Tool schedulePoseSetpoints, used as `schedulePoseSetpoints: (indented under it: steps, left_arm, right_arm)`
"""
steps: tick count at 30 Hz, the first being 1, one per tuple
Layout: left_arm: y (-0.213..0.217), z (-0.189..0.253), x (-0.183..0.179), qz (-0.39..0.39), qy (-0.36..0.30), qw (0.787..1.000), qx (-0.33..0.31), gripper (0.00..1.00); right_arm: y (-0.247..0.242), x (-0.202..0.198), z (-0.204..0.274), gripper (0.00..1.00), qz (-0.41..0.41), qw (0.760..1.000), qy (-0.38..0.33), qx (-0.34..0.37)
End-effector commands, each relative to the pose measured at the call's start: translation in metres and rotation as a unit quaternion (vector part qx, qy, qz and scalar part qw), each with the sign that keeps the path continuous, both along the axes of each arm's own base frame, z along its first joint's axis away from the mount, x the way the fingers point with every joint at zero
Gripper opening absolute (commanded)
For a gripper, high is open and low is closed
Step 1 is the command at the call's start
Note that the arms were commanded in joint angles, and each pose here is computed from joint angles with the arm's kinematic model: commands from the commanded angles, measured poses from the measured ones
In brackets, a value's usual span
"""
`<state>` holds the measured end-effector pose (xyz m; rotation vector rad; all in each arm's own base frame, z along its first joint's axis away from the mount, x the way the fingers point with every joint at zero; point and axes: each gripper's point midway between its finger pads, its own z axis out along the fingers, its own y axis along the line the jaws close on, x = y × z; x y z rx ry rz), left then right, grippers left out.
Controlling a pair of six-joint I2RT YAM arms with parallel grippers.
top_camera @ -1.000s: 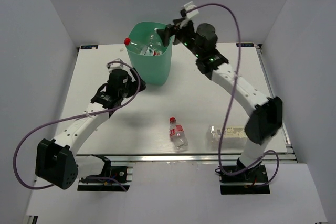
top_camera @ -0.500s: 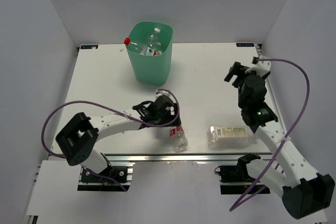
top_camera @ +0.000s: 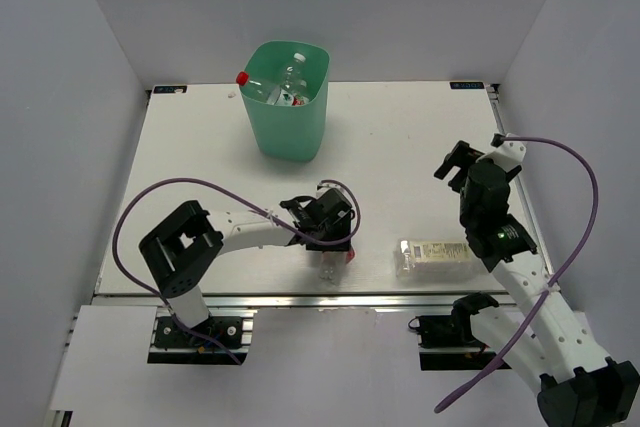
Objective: Put the plastic bottles in the bin
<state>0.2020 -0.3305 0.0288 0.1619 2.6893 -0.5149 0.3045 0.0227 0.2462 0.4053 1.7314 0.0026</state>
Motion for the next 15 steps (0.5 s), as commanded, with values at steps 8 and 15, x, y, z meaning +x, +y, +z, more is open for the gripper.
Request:
schedulePoseSetpoints:
  steps: [8, 15]
  left_arm:
    - [0.018, 0.148, 0.117, 0.077, -0.179, 0.980, -0.037, 0.30]
    - [0.092, 0.347, 0.223, 0.161, -0.406, 0.895, -0.086, 0.35]
  right_arm:
    - [0.004, -0.005, -0.017, 0.89, 0.011, 1.000, 0.013, 0.021]
    - [0.015, -0.003, -0.027, 0.89, 0.038, 0.999, 0.022, 0.026]
